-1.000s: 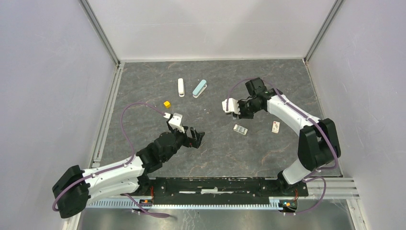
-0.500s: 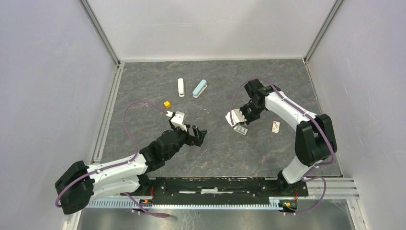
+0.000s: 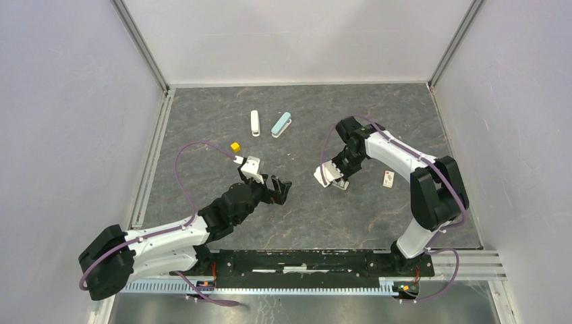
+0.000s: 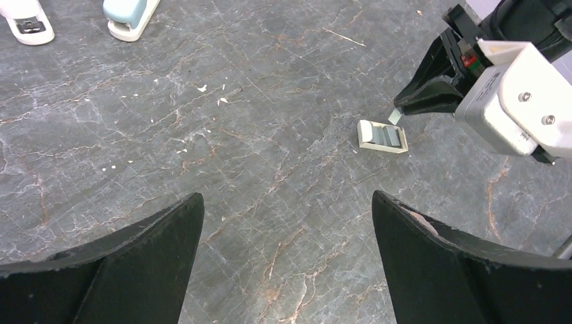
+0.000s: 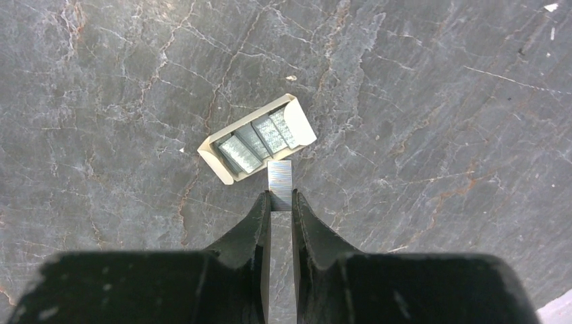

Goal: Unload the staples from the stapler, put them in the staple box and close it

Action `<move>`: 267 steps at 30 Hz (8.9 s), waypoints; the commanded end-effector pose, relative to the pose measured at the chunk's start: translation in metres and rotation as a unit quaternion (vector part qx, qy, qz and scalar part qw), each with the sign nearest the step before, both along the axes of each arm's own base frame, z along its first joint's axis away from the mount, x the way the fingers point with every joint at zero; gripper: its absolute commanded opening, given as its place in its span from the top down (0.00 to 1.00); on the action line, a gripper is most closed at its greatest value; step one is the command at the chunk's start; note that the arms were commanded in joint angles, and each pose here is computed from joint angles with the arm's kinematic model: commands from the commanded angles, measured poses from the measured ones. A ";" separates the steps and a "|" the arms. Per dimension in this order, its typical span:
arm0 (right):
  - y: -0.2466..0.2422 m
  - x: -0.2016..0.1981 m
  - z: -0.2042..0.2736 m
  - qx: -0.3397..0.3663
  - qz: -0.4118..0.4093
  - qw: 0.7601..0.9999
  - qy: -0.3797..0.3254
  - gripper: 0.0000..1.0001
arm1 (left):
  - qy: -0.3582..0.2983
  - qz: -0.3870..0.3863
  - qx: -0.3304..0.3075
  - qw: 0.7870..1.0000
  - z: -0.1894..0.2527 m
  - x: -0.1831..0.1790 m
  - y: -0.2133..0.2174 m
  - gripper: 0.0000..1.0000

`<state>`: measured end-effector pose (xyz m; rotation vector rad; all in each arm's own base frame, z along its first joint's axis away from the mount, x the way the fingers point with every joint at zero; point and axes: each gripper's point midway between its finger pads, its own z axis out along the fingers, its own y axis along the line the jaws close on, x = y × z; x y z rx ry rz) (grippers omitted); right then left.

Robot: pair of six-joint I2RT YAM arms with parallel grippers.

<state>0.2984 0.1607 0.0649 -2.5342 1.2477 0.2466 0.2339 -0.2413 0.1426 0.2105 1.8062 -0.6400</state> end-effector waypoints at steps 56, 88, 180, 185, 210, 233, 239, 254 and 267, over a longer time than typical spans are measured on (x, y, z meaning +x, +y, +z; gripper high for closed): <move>0.005 -0.011 -0.028 -0.048 0.085 0.995 0.004 0.92 | -0.019 0.030 -0.039 0.999 0.022 0.011 0.001 0.00; 0.015 0.000 -0.011 -0.031 0.070 0.997 -0.029 0.71 | -0.021 0.022 -0.049 0.998 0.027 0.010 -0.002 0.00; -0.002 -0.004 -0.027 -0.068 0.066 0.995 -0.027 0.73 | -0.020 0.029 -0.058 0.998 0.025 0.006 0.006 0.00; -0.001 -0.004 -0.031 -0.068 0.065 0.995 -0.022 0.73 | -0.019 0.030 -0.056 0.998 0.024 0.006 0.005 0.00; 0.000 -0.001 -0.038 -0.067 0.058 0.996 -0.024 0.73 | -0.019 0.033 -0.054 0.998 0.023 0.007 0.007 0.00; 0.005 0.004 -0.031 -0.054 0.048 0.997 -0.040 0.74 | -0.020 0.031 -0.054 0.998 0.024 0.007 0.005 0.00; 0.008 0.008 -0.017 -0.041 0.032 0.998 -0.043 0.73 | -0.020 0.029 -0.055 0.998 0.024 0.007 0.004 0.00; 0.003 0.002 0.043 0.178 -0.205 0.962 0.001 0.72 | 0.003 -0.027 -0.133 0.991 0.027 -0.002 -0.022 0.00; -0.059 -0.032 0.047 0.347 -0.413 0.838 0.084 0.70 | 0.061 -0.102 -0.189 0.975 0.027 0.006 -0.069 0.00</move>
